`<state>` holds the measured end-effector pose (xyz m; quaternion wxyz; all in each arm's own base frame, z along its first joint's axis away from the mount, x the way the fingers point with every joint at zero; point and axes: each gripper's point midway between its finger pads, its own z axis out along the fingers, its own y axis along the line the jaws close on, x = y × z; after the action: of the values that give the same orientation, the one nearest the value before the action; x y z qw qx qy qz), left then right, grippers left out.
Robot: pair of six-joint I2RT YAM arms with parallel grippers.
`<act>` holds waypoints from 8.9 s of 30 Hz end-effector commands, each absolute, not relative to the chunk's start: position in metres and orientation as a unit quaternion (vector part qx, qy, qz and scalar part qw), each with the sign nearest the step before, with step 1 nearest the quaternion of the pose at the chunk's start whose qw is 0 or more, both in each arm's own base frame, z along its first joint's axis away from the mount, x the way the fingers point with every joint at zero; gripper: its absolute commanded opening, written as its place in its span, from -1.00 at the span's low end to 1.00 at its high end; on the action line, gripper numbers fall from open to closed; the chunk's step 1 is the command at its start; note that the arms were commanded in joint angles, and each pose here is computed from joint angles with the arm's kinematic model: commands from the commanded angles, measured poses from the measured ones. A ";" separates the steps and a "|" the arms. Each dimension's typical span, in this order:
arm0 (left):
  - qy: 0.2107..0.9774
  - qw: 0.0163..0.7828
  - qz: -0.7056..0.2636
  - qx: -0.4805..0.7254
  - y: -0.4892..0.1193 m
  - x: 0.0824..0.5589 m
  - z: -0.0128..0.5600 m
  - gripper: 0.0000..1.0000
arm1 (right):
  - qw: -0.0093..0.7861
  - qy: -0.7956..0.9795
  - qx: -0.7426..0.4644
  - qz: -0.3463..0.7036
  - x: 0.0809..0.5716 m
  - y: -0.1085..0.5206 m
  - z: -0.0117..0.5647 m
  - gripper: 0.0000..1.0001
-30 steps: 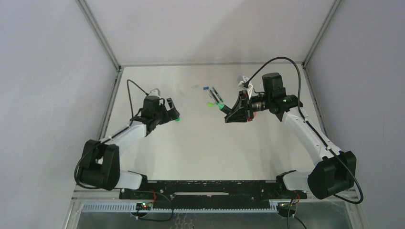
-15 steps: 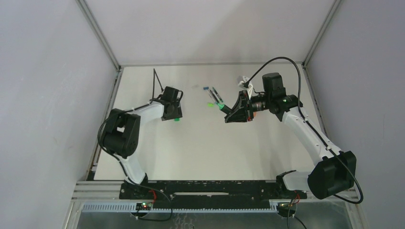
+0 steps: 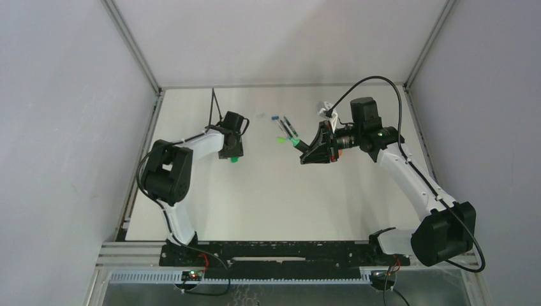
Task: Insert the pens into the pen caps
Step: Pick up the pen cap from the center of the board, then insert the pen cap onto the pen, then press the pen cap onto the pen.
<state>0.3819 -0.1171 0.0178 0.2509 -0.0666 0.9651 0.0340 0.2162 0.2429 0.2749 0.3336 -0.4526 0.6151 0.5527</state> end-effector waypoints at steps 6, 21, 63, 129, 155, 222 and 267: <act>0.965 0.240 0.054 -0.091 -0.115 0.379 0.026 0.05 | 0.343 0.606 -0.458 0.553 0.218 0.240 0.278 -1.00; 0.972 0.209 0.054 -0.094 -0.119 0.374 0.018 -0.15 | 0.346 0.601 -0.461 0.554 0.215 0.239 0.282 -1.00; 0.852 0.369 -0.323 -0.180 -0.191 0.340 0.134 -0.65 | 0.313 0.671 -0.450 0.498 0.231 0.275 0.234 -1.00; 0.713 0.418 -0.468 -0.312 -0.247 0.313 0.224 -0.82 | 0.322 0.808 -0.335 0.363 0.253 0.328 0.158 -1.00; 0.704 0.427 -0.467 -0.324 -0.266 0.301 0.235 -0.81 | 0.340 0.826 -0.278 0.353 0.265 0.329 0.165 -1.00; 0.416 0.688 -0.576 0.146 -0.236 0.162 0.397 1.00 | 0.351 0.569 -0.459 0.585 0.195 0.265 0.281 -1.00; 0.439 0.507 -0.720 0.177 -0.312 0.200 0.373 0.01 | 0.323 0.574 -0.458 0.597 0.191 0.266 0.276 -1.00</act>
<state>0.2064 -0.3090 0.3500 0.4943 0.1579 0.4730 -0.7121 0.1870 0.2633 0.2640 0.3063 -0.4437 0.5886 0.6024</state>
